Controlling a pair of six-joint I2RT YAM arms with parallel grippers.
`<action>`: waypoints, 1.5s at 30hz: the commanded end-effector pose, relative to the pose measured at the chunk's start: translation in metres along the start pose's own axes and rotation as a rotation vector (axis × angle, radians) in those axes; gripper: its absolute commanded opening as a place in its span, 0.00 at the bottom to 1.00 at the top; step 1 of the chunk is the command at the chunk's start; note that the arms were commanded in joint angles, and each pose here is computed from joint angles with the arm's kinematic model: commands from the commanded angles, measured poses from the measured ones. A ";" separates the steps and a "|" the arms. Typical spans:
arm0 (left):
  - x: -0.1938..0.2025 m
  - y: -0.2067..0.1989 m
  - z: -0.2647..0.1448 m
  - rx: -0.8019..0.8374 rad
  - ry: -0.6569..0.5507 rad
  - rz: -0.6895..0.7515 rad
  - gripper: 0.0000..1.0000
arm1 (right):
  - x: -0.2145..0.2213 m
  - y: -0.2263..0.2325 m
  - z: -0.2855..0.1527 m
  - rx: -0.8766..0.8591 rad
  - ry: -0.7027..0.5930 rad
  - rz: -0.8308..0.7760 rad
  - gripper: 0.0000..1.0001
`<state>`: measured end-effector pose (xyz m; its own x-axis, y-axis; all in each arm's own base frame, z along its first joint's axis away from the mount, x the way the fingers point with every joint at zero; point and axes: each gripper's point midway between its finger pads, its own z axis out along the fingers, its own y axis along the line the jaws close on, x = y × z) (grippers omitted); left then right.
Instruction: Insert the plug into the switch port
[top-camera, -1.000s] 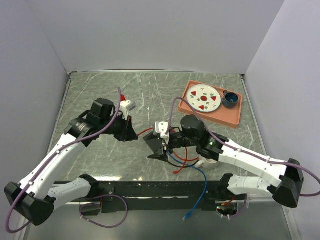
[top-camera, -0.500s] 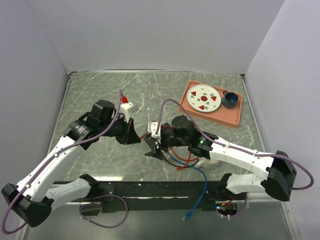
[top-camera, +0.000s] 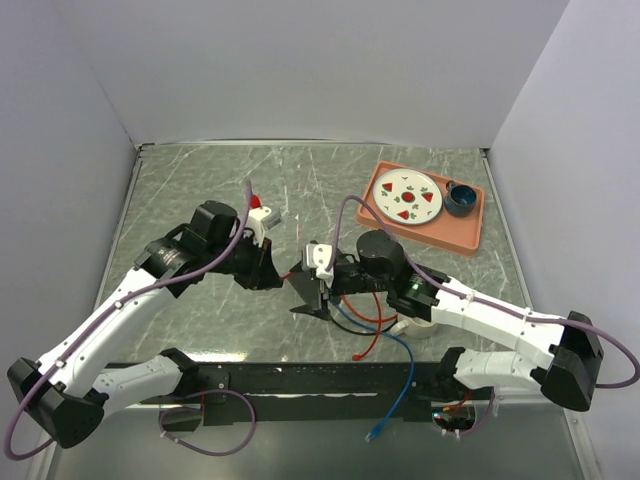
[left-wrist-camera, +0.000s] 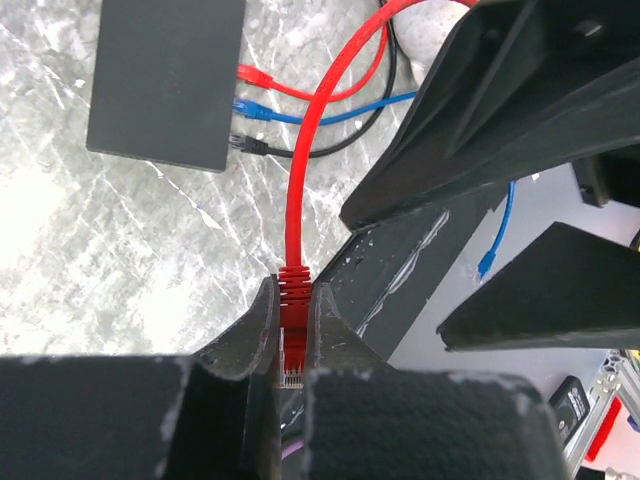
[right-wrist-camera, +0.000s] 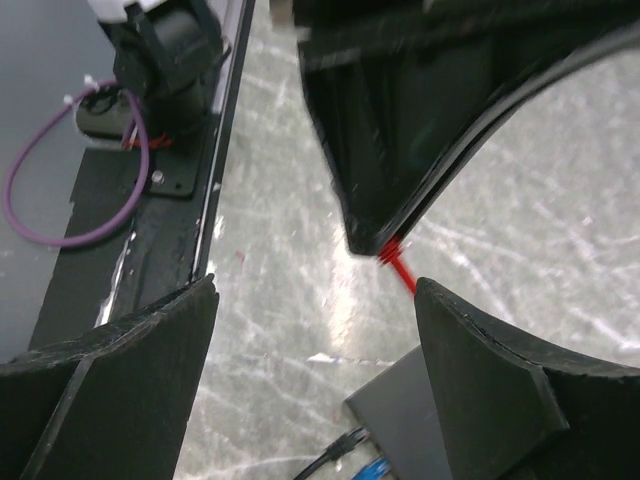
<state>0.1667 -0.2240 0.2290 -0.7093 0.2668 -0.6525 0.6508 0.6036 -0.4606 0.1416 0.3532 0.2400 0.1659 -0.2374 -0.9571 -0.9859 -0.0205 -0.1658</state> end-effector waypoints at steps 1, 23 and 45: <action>-0.003 -0.018 -0.002 0.063 -0.013 0.011 0.06 | -0.033 -0.013 -0.004 0.058 -0.086 -0.079 0.87; -0.021 -0.044 -0.018 0.098 -0.101 0.084 0.28 | -0.008 -0.029 0.010 0.103 -0.002 -0.064 0.00; -0.067 -0.058 -0.040 0.120 -0.398 0.095 0.97 | -0.009 -0.028 -0.033 0.301 -0.112 -0.041 0.00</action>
<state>0.1781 -0.2325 0.3148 -0.5286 -0.0268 -0.8485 0.6702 0.6003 -0.4365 0.1751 0.3255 0.2296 0.1652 -0.2411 -0.9563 -0.9385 0.2598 -0.2276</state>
